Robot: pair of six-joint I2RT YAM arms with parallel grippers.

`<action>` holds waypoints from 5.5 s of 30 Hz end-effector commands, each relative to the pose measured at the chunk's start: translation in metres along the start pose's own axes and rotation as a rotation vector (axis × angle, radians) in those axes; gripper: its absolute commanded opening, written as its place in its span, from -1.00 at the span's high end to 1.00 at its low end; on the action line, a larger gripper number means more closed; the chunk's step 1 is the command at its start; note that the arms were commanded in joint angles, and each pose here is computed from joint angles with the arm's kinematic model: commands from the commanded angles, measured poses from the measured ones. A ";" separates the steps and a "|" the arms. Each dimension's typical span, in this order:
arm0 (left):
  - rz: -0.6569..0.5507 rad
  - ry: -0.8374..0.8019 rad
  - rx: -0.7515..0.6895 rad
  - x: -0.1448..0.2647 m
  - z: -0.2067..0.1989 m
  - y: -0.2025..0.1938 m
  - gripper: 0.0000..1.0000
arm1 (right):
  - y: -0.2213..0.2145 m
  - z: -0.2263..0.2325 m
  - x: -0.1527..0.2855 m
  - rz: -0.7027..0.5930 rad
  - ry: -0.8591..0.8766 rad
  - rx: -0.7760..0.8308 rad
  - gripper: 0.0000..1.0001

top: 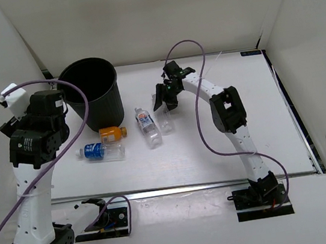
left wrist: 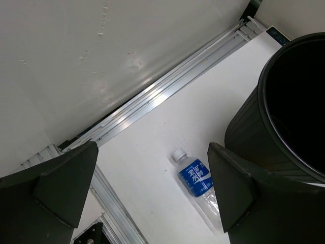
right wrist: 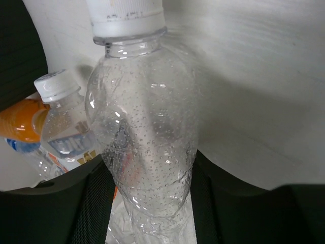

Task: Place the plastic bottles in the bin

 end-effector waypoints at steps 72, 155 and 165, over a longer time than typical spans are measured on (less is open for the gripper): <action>0.190 -0.122 0.168 0.027 0.058 -0.035 -1.00 | -0.055 0.110 0.022 -0.114 -0.305 0.332 -1.00; 0.229 -0.113 0.088 0.024 0.073 -0.051 -1.00 | 0.035 0.280 0.209 -0.962 0.357 0.574 0.38; 0.237 -0.122 0.024 0.023 0.075 -0.053 -1.00 | 0.073 0.292 0.164 -1.207 0.506 0.629 0.38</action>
Point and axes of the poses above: each gripper's point midway between its finger pads, its own x axis back along the fingers, its own z axis along the line the jaws close on, y = z × x, the point moved 10 cm from there along x, back along the fingers, and after that the axes turned 12 degrees about x, right-handed, at the moved point
